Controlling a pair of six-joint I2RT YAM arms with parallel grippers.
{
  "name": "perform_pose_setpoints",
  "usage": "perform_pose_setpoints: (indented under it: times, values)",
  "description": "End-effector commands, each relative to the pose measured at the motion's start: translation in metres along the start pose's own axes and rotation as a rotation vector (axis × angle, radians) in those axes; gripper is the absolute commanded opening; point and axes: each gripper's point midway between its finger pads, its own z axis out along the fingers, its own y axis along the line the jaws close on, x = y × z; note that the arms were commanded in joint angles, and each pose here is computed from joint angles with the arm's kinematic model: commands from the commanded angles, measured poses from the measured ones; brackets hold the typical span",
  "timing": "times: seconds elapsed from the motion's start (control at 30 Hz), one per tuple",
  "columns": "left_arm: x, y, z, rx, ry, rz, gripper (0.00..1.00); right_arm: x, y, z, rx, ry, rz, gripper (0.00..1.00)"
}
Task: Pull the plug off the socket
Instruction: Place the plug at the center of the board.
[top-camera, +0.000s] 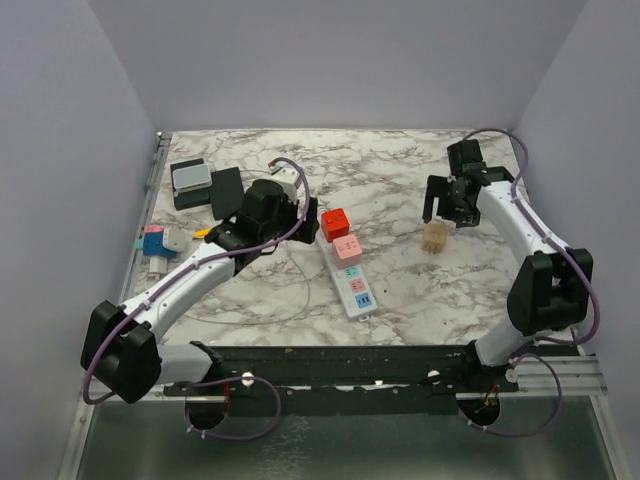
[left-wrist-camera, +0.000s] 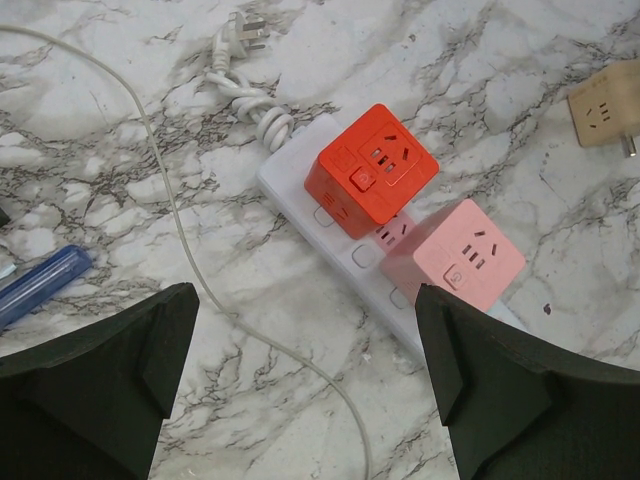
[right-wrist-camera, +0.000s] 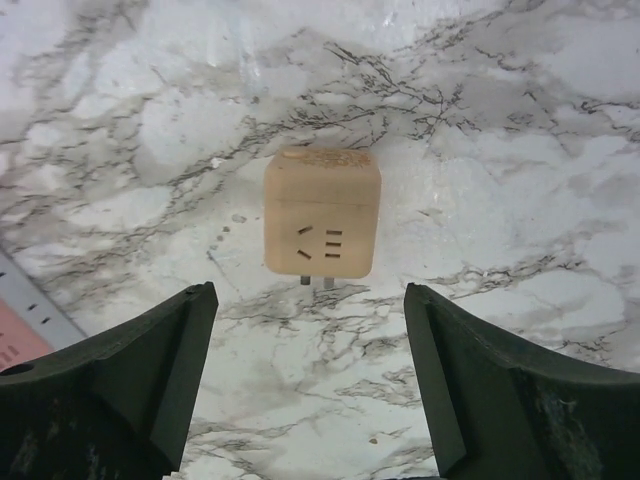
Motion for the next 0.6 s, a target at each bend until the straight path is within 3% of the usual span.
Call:
perform_pose_setpoints:
  times: [0.0, 0.57]
  values:
    - [0.005, -0.005, 0.008, 0.05, 0.025, -0.028, 0.99, -0.012, 0.012, -0.032, -0.11, -0.113, 0.001, 0.84]
    - [-0.017, -0.021, 0.073, 0.085, 0.083, -0.233, 0.99, 0.001, 0.081, -0.124, -0.604, -0.468, 0.007, 0.83]
